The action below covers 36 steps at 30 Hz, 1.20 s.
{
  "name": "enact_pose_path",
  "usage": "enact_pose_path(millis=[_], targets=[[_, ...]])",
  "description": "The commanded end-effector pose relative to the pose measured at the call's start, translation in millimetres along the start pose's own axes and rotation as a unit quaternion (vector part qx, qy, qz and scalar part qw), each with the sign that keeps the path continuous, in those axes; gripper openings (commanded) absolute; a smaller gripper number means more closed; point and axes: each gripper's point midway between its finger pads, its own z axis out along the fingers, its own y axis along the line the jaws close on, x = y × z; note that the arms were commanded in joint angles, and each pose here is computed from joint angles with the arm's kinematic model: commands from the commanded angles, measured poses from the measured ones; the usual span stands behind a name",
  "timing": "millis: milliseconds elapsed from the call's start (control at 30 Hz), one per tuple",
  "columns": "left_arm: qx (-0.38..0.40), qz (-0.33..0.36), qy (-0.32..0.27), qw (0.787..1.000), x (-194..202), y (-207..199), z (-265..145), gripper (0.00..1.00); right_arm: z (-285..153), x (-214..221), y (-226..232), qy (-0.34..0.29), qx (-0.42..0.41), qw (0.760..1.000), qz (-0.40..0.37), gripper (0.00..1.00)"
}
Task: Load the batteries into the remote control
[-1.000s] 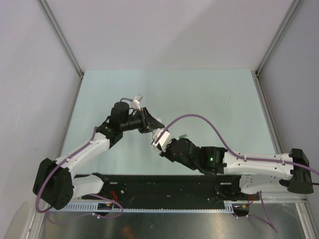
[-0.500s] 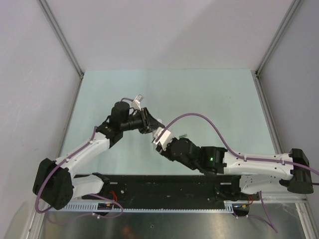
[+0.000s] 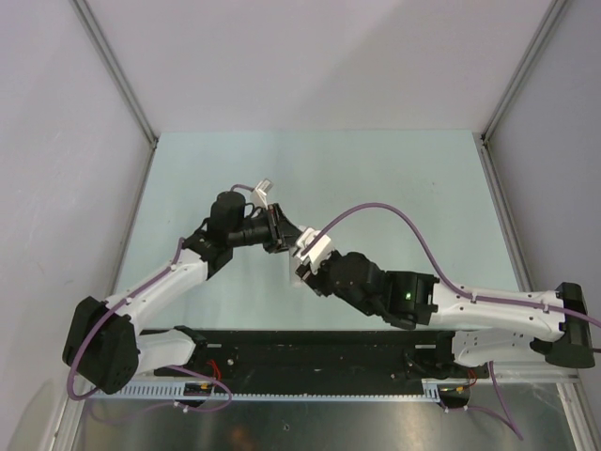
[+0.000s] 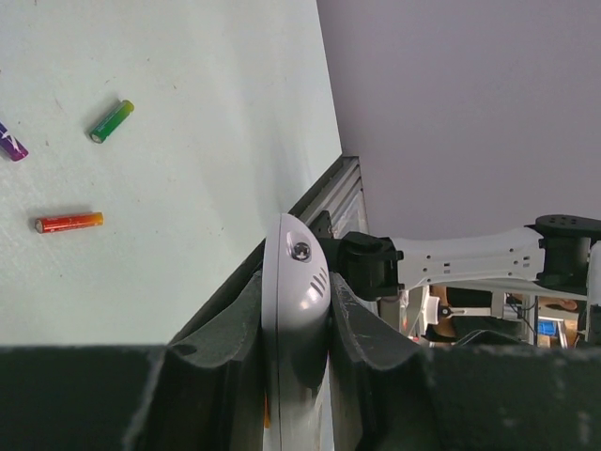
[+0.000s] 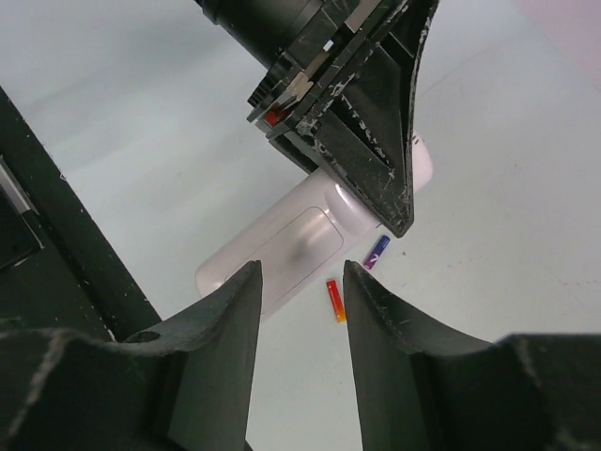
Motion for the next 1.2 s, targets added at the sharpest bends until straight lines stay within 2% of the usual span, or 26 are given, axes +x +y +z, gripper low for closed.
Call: enact_pose_path(millis=[0,167,800,1000,1100,1167], targets=[[0.034,0.014,0.002,0.999,-2.0,-21.1,-2.2,0.0,-8.4,-18.8,-9.4,-0.017,0.01,1.0,0.01,0.44],[0.04,0.007,0.006,0.999,-1.9,-25.4,-3.3,0.0,-9.1,-6.5,-0.4,0.005,-0.007,1.0,-0.016,0.46],[0.05,0.009,0.004,0.999,-0.6,-33.1,-9.0,0.0,2.2,9.8,16.2,0.032,-0.024,0.998,-0.04,0.44],[0.052,0.01,0.006,0.999,1.5,-33.7,-10.0,0.0,3.0,12.1,11.3,0.036,-0.014,0.998,-0.041,0.4],[0.053,0.012,0.007,0.998,3.0,-34.9,-10.3,0.0,5.5,14.3,7.5,0.041,-0.005,0.998,-0.04,0.33],[0.054,0.013,0.008,0.998,5.1,-35.4,-10.7,0.0,7.2,15.0,3.2,0.042,0.004,0.998,-0.037,0.23]])
